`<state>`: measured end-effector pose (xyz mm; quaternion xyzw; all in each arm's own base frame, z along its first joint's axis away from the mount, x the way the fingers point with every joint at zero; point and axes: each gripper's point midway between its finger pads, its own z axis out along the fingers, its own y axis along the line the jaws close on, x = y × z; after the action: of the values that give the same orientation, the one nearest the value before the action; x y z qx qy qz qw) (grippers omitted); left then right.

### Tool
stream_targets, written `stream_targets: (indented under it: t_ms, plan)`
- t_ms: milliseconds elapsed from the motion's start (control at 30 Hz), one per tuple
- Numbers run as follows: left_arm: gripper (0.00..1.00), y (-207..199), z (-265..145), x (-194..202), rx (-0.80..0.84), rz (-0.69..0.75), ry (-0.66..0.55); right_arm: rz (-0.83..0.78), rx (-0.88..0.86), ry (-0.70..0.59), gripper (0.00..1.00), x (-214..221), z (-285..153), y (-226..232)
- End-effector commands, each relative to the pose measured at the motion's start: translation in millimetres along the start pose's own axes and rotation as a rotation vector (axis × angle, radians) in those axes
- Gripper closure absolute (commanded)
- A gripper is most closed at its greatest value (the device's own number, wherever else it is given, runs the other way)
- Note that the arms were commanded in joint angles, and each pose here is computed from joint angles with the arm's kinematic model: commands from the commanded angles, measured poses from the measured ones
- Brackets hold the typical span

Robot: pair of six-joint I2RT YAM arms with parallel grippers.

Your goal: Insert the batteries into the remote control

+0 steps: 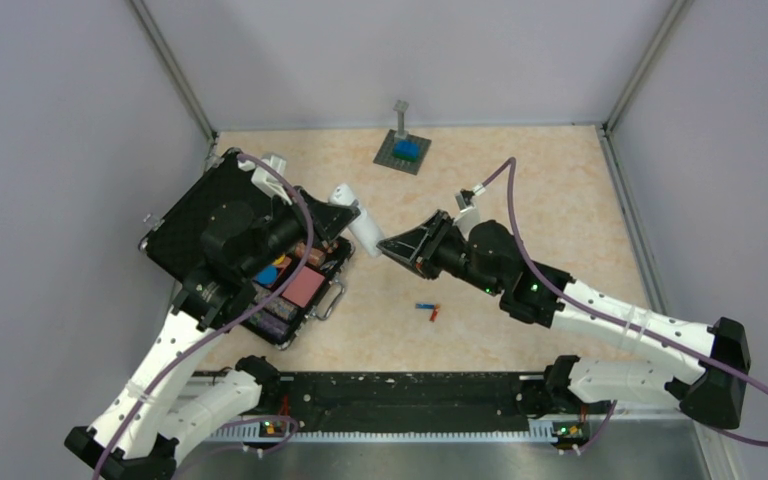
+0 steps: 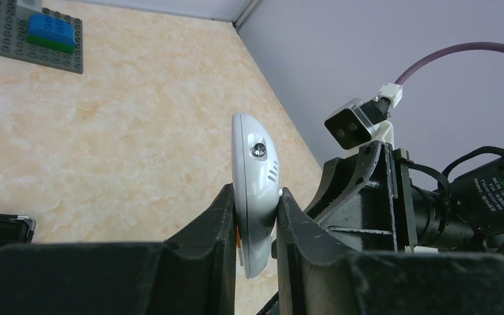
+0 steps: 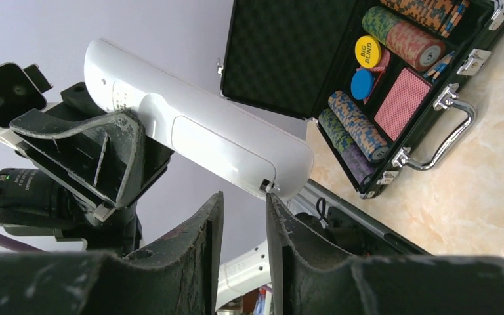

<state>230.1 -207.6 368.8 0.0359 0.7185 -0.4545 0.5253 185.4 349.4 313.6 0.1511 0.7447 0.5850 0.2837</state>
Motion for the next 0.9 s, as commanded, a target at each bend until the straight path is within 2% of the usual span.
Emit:
stream_targets:
  t_ms: [0,867]
  plan:
    - [1.00,-19.0,-5.9,-11.0,0.092,0.044,-0.051,-0.008,-0.048,-0.022,0.72,-5.6,1.0,10.8]
    - [1.00,-21.9,-10.2,-10.8,0.111,0.072,-0.058,0.027,-0.059,-0.010,0.74,-1.4,3.7,4.5]
